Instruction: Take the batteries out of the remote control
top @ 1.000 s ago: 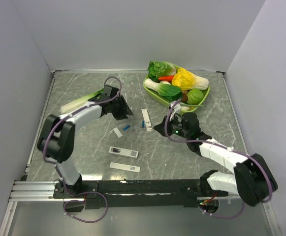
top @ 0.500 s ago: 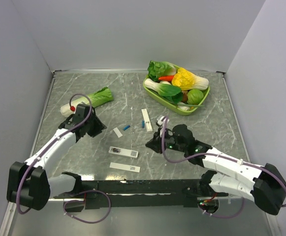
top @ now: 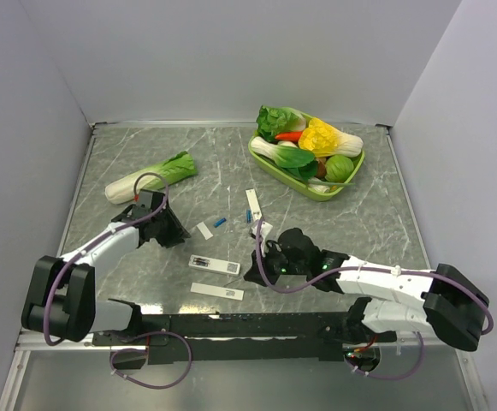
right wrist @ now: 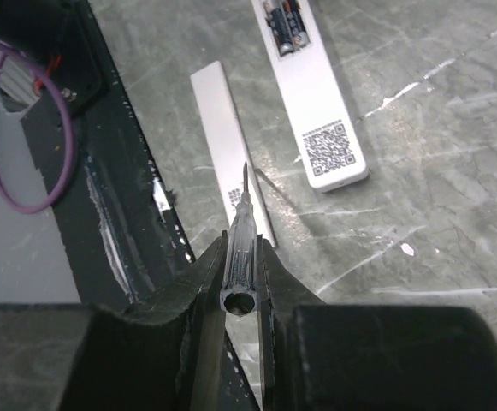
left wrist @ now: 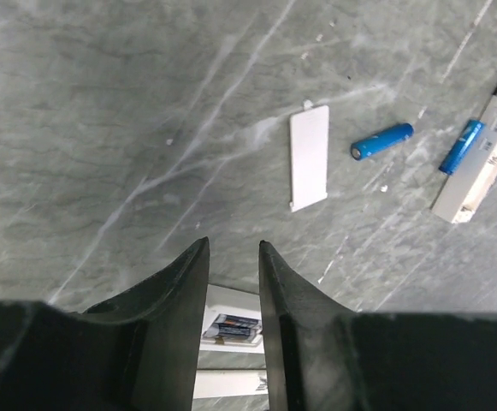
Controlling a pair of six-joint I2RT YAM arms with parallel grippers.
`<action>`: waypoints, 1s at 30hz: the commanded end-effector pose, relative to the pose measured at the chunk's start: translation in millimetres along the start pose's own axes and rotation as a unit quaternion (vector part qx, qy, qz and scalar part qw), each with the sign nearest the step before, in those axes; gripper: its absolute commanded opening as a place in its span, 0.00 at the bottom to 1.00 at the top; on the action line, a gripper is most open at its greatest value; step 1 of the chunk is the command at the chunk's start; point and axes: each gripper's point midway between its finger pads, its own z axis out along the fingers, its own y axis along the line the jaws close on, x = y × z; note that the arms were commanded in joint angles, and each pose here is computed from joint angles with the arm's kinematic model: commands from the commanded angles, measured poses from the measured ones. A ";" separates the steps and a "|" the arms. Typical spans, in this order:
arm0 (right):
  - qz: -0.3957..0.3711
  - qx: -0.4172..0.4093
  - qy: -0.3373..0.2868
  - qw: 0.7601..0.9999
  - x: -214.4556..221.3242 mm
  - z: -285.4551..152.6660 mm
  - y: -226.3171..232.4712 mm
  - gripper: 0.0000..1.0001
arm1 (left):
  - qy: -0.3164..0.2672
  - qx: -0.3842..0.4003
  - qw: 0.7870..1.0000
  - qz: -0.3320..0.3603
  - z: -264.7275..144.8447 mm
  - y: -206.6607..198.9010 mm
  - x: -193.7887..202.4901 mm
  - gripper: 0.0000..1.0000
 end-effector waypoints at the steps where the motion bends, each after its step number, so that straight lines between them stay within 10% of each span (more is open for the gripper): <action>1: 0.005 0.047 -0.020 0.999 -11.7 4.1 -13.8 0.00 | 0.018 0.032 0.999 0.012 4.4 -5.4 9.1 0.33; 17: 0.033 0.207 -0.077 0.975 -43.4 -8.9 -92.4 0.00 | 0.075 0.076 0.994 0.037 15.7 -26.2 64.1 0.25; 30: 0.052 0.146 -0.067 0.986 -46.4 -16.6 -73.6 0.00 | 0.086 0.076 0.991 0.069 23.3 -43.6 59.4 0.23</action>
